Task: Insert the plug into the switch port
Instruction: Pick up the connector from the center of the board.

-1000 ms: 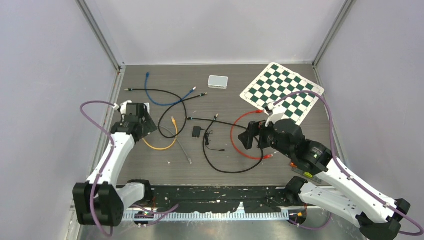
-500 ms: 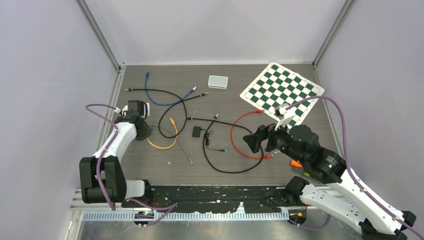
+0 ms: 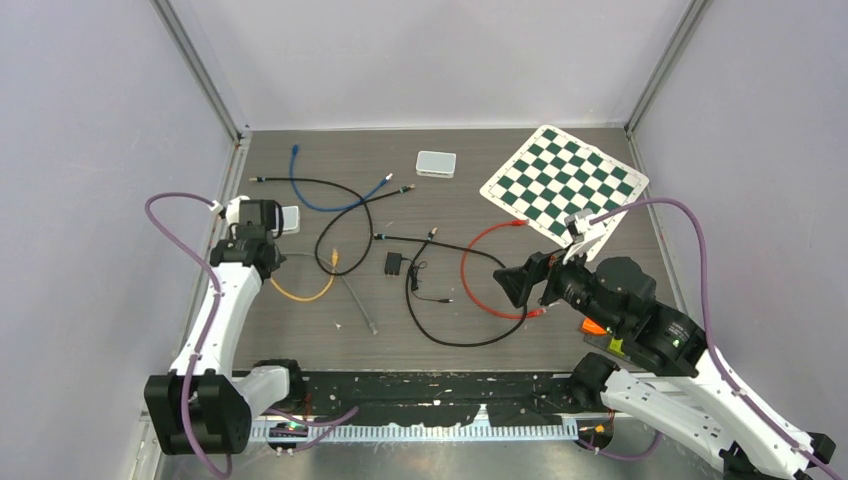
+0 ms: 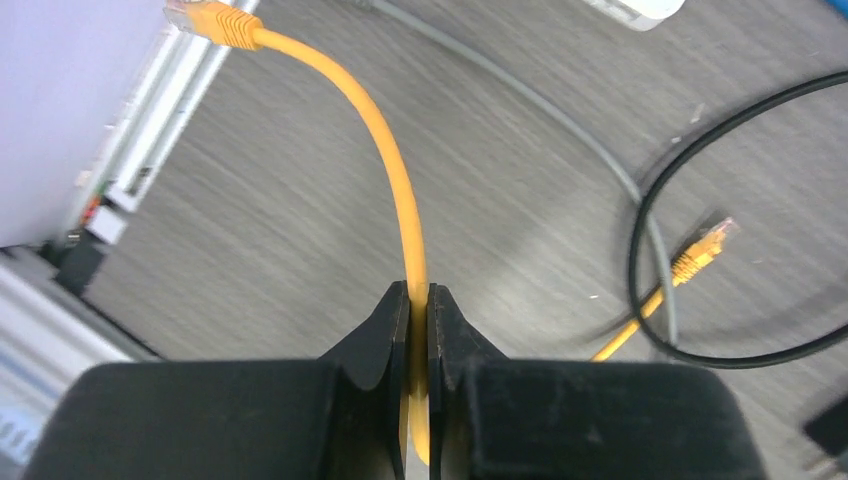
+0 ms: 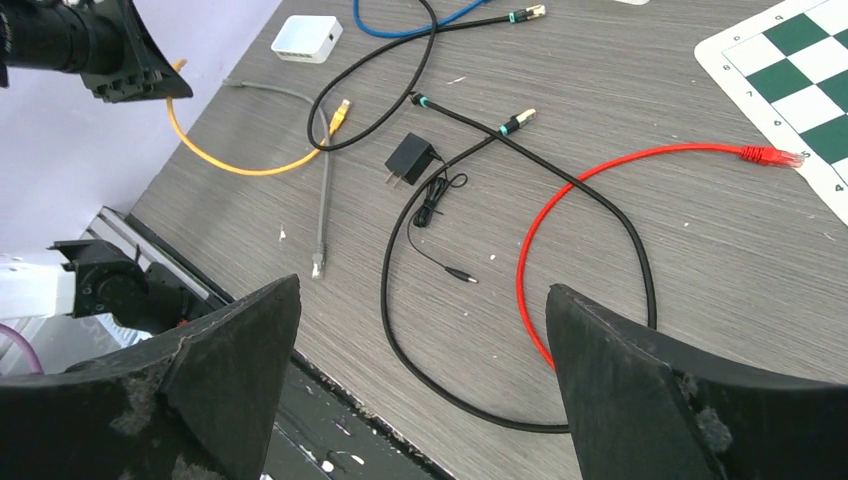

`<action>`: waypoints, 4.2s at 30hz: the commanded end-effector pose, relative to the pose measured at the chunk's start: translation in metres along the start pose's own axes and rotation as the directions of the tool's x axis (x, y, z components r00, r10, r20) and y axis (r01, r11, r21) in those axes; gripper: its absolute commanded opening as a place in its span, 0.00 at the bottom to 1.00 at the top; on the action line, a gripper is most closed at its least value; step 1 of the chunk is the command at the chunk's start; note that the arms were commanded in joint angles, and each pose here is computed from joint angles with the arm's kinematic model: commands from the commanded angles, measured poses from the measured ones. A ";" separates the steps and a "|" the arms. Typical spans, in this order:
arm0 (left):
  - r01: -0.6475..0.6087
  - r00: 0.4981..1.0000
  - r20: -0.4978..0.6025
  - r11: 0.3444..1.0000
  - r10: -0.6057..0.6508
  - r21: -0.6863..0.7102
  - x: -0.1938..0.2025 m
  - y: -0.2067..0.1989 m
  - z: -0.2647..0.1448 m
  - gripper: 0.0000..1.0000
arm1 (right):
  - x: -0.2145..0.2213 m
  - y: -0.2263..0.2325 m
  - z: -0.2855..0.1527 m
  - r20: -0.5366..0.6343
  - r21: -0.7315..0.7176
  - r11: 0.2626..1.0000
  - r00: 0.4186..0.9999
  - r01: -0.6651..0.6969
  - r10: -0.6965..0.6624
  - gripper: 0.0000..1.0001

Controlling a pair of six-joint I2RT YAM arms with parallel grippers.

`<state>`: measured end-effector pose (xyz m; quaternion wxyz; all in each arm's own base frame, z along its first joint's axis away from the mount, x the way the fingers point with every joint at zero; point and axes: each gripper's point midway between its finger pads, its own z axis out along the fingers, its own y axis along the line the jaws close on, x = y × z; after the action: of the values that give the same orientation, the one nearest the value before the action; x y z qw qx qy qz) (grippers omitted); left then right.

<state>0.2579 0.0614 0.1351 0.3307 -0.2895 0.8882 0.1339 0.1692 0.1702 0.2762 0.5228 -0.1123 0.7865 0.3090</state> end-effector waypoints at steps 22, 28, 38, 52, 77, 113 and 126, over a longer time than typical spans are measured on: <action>-0.742 0.612 0.108 0.616 0.783 -0.264 -0.055 -0.045 -0.064 0.00 | -0.028 0.004 -0.028 0.141 -0.035 0.997 0.987 -0.075 0.079 1.00; -0.797 0.465 0.079 0.456 0.882 -0.397 -0.072 -0.062 -0.067 0.00 | -0.025 0.000 -0.031 0.133 -0.016 0.996 0.987 -0.083 0.085 1.00; -0.791 0.295 0.202 0.357 0.934 -0.498 -0.100 -0.112 -0.109 0.00 | -0.030 -0.005 -0.039 0.159 0.004 0.997 0.985 -0.071 0.070 1.00; -0.862 -0.043 0.268 0.100 0.962 -0.498 -0.058 -0.156 -0.104 0.00 | -0.023 -0.013 -0.043 0.154 0.028 0.996 0.985 -0.080 0.075 1.00; -0.887 0.440 0.204 0.459 0.875 -0.053 -0.018 -0.097 -0.111 0.00 | 0.073 0.015 0.100 -0.119 -0.054 0.978 0.974 -0.202 0.195 0.75; -0.620 0.775 0.293 0.764 0.561 0.177 -0.002 -0.077 -0.112 0.00 | 0.260 0.160 0.281 -0.396 -0.088 0.977 0.907 -0.193 0.143 0.33; -0.627 0.778 0.221 0.751 0.588 0.210 0.021 -0.040 -0.106 0.00 | 0.193 0.109 0.301 -0.330 -0.063 0.990 0.939 -0.128 0.100 0.05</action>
<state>0.2280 -0.0270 0.2116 0.3884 0.0580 0.9094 0.1371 0.2209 0.4747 0.0273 0.3278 -0.1525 0.8688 0.3384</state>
